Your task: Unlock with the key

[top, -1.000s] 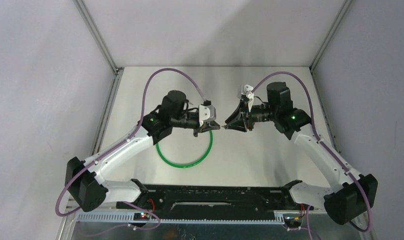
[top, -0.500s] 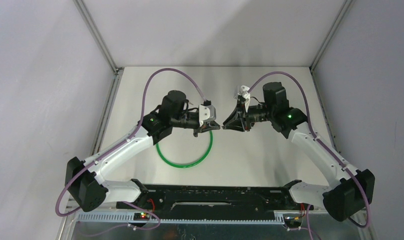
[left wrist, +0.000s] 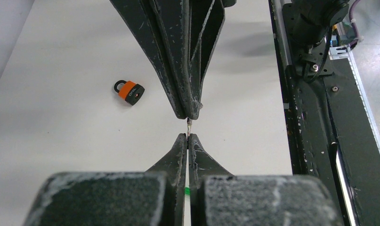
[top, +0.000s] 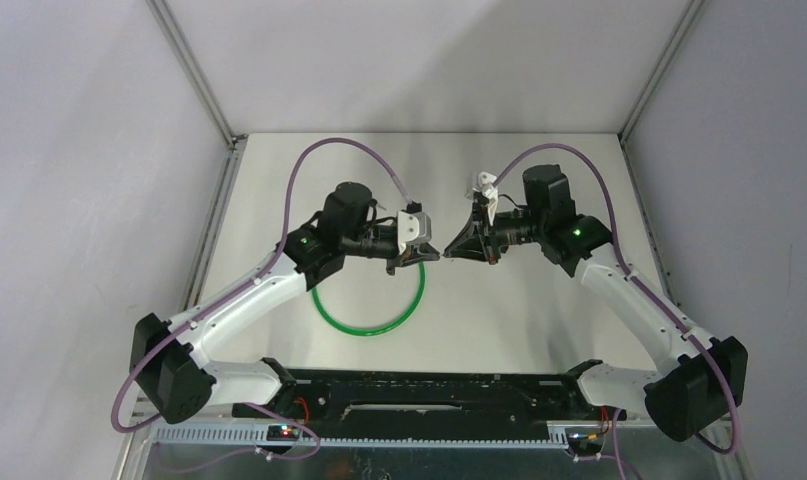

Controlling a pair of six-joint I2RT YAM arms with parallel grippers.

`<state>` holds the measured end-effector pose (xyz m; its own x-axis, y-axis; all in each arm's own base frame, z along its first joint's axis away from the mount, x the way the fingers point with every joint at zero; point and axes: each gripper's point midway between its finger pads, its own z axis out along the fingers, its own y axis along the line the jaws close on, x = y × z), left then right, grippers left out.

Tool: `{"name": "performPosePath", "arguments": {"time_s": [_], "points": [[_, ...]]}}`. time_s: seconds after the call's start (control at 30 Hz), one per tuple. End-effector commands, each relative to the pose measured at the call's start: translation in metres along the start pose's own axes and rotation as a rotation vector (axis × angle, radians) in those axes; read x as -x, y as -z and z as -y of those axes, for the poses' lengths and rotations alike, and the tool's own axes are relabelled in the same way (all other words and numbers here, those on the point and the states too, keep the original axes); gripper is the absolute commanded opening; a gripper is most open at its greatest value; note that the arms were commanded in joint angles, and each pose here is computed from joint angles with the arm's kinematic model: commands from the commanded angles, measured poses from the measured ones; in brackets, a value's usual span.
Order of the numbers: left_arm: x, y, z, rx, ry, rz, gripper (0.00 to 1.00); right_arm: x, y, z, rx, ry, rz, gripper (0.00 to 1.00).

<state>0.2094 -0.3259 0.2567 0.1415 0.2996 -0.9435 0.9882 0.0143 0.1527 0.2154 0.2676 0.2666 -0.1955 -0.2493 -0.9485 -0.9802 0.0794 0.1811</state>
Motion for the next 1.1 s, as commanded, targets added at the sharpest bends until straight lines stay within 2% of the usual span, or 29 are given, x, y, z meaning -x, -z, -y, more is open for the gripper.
{"name": "performPosePath", "arguments": {"time_s": [0.0,0.3,0.43,0.57,0.63,0.73,0.83,0.9,0.97,1.07], "points": [[0.001,0.002,0.007,-0.013,-0.026,0.024,0.00,0.016,0.002,-0.003,0.011,0.054,0.028,0.00],[-0.006,-0.002,0.008,-0.020,-0.021,0.022,0.00,0.025,0.010,-0.004,-0.015,0.080,0.051,0.00],[-0.007,-0.004,0.007,-0.023,-0.009,0.019,0.05,0.023,0.010,-0.002,-0.027,0.082,0.044,0.00],[-0.005,-0.002,0.003,-0.009,-0.012,0.010,0.24,0.015,0.011,0.003,-0.050,0.093,0.015,0.00],[-0.005,0.001,-0.003,0.026,-0.015,-0.011,0.40,0.010,0.013,0.006,-0.060,0.096,0.000,0.00],[-0.010,0.010,-0.016,0.092,0.000,-0.040,0.70,0.006,0.018,0.009,-0.074,0.100,-0.013,0.00],[-0.028,0.026,-0.041,0.204,0.072,-0.082,0.86,-0.004,0.024,0.013,-0.088,0.090,-0.042,0.00],[-0.049,0.040,-0.062,0.302,0.153,-0.146,0.92,-0.015,0.028,0.015,-0.094,0.068,-0.066,0.00],[-0.079,0.056,-0.088,0.436,0.235,-0.257,0.93,-0.022,0.032,0.018,-0.113,0.067,-0.063,0.00],[-0.127,0.074,-0.111,0.540,0.358,-0.406,0.94,-0.030,0.038,0.020,-0.149,0.074,-0.056,0.00]]}}
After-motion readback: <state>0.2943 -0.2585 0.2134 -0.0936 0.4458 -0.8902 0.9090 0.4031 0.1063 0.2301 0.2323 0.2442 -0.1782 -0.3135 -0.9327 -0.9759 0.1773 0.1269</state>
